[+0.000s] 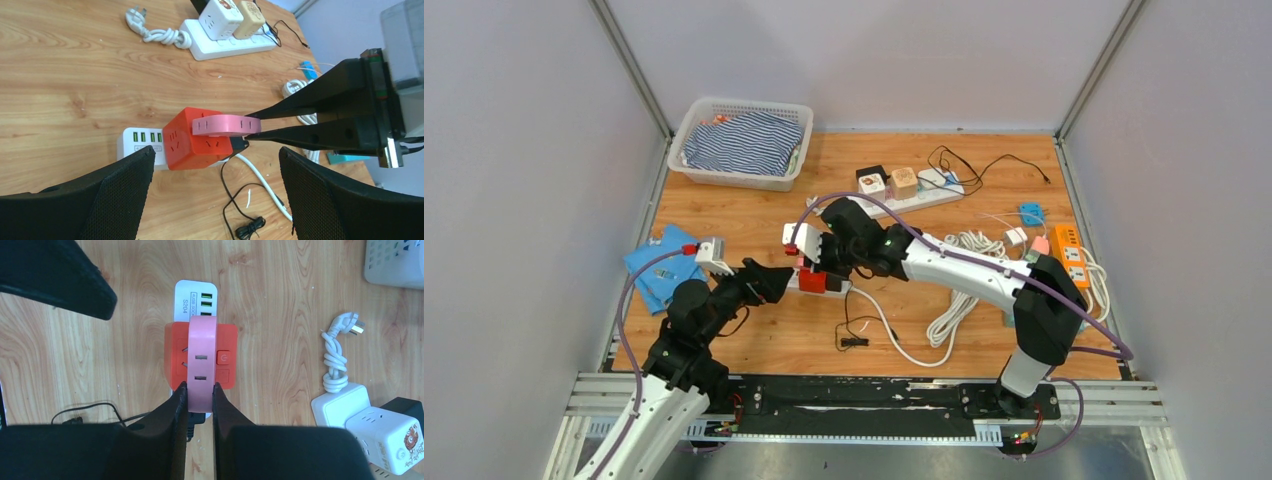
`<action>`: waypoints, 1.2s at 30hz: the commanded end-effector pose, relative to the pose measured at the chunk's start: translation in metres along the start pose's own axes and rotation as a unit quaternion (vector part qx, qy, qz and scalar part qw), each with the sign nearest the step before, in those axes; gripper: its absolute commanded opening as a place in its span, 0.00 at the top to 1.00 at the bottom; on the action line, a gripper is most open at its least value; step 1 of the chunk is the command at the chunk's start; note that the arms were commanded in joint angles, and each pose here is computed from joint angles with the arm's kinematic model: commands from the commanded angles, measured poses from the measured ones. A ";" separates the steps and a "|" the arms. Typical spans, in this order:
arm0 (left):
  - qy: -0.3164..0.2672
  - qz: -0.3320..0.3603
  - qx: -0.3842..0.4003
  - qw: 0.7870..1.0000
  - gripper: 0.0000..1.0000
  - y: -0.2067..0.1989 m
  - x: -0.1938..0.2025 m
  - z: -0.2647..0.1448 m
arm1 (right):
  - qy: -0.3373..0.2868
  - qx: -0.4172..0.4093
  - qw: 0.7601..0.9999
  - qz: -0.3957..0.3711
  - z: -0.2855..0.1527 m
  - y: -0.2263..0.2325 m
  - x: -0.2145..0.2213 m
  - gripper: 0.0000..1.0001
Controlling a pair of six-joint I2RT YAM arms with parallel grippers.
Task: Pull the plug off the socket
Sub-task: Remove the plug from the socket.
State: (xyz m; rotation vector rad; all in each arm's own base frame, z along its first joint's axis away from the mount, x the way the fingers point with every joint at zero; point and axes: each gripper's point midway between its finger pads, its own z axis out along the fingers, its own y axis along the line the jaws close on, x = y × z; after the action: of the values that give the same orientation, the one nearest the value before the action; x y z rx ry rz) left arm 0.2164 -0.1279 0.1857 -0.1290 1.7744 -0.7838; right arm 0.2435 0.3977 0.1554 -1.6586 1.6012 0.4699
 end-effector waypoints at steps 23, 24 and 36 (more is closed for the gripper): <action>0.061 -0.005 0.075 0.995 0.05 -0.006 0.047 0.012 | 0.035 -0.082 0.996 -0.021 -0.025 0.010 0.040 1.00; 0.059 -0.007 0.077 0.995 0.08 -0.006 0.048 0.012 | 0.035 -0.083 0.996 -0.020 -0.025 0.010 0.039 1.00; 0.076 -0.022 0.058 0.995 0.24 0.002 0.057 0.025 | 0.037 -0.102 0.994 -0.005 -0.018 0.016 0.041 0.88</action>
State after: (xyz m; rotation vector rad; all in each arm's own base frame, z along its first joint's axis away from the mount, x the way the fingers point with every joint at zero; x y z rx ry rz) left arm 0.2131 -0.1612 0.1298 -0.0385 1.8801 -0.9468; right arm 0.2417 0.3751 0.1530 -1.8025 1.5253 0.5469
